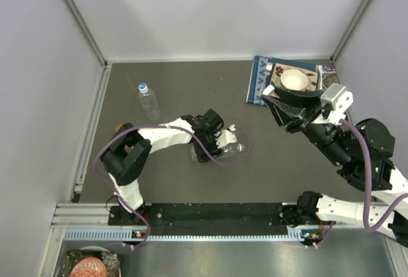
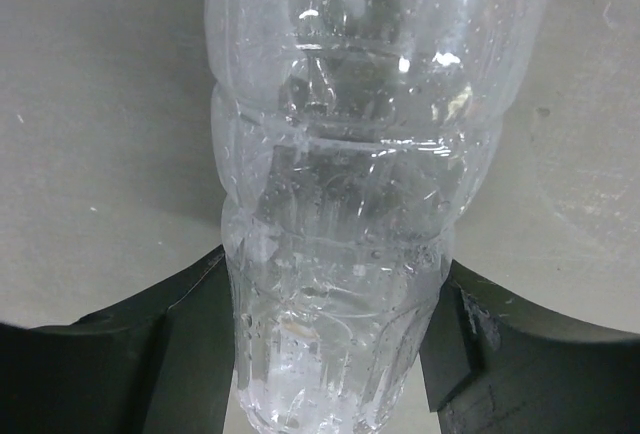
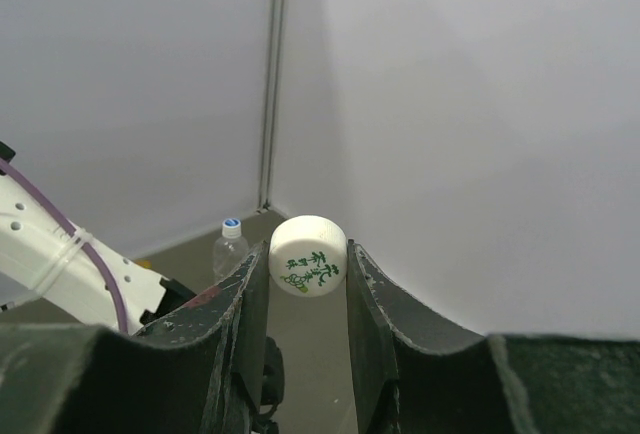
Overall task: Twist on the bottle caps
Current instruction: Pick up the plastic bottle at the center of the board.
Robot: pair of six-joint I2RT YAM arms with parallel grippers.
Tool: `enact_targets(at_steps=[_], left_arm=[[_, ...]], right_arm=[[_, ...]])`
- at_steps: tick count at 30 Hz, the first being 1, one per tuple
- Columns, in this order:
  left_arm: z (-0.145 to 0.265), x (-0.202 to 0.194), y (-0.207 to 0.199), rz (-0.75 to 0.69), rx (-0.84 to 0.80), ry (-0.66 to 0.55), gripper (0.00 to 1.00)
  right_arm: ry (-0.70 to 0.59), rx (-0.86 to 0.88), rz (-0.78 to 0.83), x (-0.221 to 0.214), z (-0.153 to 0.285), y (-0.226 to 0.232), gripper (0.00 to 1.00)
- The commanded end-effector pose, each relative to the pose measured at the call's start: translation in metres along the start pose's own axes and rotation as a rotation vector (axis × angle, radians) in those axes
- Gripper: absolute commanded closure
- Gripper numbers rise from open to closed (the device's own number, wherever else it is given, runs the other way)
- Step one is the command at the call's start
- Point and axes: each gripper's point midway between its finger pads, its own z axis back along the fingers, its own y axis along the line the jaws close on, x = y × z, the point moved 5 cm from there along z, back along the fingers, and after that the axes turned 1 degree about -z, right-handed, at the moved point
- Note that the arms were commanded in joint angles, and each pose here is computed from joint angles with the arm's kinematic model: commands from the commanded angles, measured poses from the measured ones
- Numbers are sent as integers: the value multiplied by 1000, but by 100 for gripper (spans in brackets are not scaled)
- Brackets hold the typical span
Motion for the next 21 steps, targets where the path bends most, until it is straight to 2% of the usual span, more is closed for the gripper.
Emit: enact_targets(at_steps=[1,3,5,10,14,17,21], left_arm=[[12,-6,-1,-56,84,-23,48],[29,-1,1,-64,125,-60,57],[46,5,3,-70,156,-97,62],[136,22,-3,-102,227,-235,73],[222,34,-14,-131,287,-416,74],[288,35,-32,-157,330,-585,75],[330,29,-51,-149,332,-694,82]], right_arm=[[50,-23,-34,-9,-2,1,76],[70,-34,-47,-9,-3,1,76],[123,-29,-64,-17,-4,4,76],[196,18,-124,-9,-1,9,79],[279,69,-137,-3,7,12,80],[289,122,-146,21,14,10,80],[355,285,-164,36,12,25,79]])
